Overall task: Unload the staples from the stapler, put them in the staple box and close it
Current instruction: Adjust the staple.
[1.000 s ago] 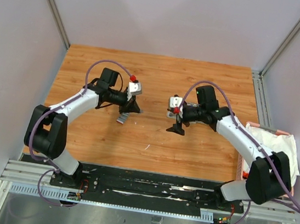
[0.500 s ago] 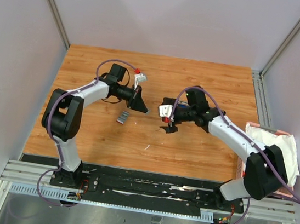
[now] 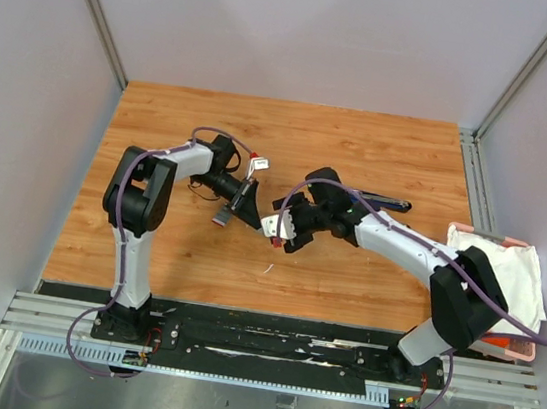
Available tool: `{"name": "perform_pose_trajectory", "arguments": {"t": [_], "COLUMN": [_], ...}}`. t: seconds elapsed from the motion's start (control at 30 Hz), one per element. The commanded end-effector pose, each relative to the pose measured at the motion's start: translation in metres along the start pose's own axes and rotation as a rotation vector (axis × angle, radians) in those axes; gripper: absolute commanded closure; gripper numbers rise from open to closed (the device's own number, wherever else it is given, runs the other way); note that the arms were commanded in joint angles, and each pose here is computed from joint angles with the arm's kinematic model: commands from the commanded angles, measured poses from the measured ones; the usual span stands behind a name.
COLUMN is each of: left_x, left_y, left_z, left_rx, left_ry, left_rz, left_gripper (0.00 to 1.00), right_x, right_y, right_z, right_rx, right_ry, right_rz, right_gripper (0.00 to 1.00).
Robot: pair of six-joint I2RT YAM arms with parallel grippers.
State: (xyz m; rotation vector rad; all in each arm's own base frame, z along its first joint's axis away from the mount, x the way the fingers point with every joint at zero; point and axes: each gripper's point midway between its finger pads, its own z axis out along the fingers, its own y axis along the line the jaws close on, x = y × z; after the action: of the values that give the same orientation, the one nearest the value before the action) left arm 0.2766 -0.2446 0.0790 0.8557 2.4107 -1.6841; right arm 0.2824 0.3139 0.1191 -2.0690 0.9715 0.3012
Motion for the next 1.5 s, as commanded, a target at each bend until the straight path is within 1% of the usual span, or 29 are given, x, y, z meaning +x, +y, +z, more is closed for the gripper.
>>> {"name": "perform_pose_trajectory", "arguments": {"t": [0.0,0.13,0.2,0.37,0.53,0.67,0.8,0.83,1.03,1.23,1.47], "left_x": [0.007,0.014,0.018,0.023,0.027,0.032,0.036,0.037,0.042,0.042,0.041], "left_y": [-0.008,-0.004,-0.001,0.002,0.006,0.008,0.007,0.007,0.005,0.004,0.002], "left_z": [-0.001,0.0,0.001,0.003,0.005,0.006,0.008,0.008,0.012,0.013,0.014], "left_rx": [0.05,0.039,0.038,0.037,0.035,0.037,0.047,0.048,0.053,0.062,0.07], "left_ry": [0.029,0.05,0.057,0.068,0.078,0.095,0.111,0.116,0.139,0.142,0.136], "left_rz": [-0.045,-0.064,-0.078,-0.101,-0.115,-0.118,-0.119,-0.116,-0.114,-0.116,-0.113], "left_gripper": [1.0,1.0,1.0,1.0,1.0,1.0,1.0,1.0,1.0,1.0,1.0], "right_x": [0.003,-0.005,-0.008,-0.017,-0.014,-0.009,-0.008,-0.008,-0.013,-0.02,-0.026], "right_y": [0.013,0.024,0.026,0.03,0.037,0.032,0.029,0.027,0.028,0.041,0.051], "right_z": [0.017,0.031,0.038,0.051,0.062,0.065,0.068,0.068,0.069,0.071,0.075], "right_rx": [-0.035,-0.048,-0.046,-0.061,-0.081,-0.056,-0.043,-0.039,-0.042,-0.099,-0.131], "right_ry": [0.047,0.04,0.046,0.058,0.099,0.133,0.144,0.143,0.121,0.09,0.063], "right_rz": [-0.062,-0.071,-0.06,-0.055,-0.053,-0.023,-0.011,-0.006,0.013,-0.015,-0.005], "right_gripper": [0.31,0.35,0.39,0.43,0.47,0.5,0.53,0.55,0.55,0.56,0.59]}}
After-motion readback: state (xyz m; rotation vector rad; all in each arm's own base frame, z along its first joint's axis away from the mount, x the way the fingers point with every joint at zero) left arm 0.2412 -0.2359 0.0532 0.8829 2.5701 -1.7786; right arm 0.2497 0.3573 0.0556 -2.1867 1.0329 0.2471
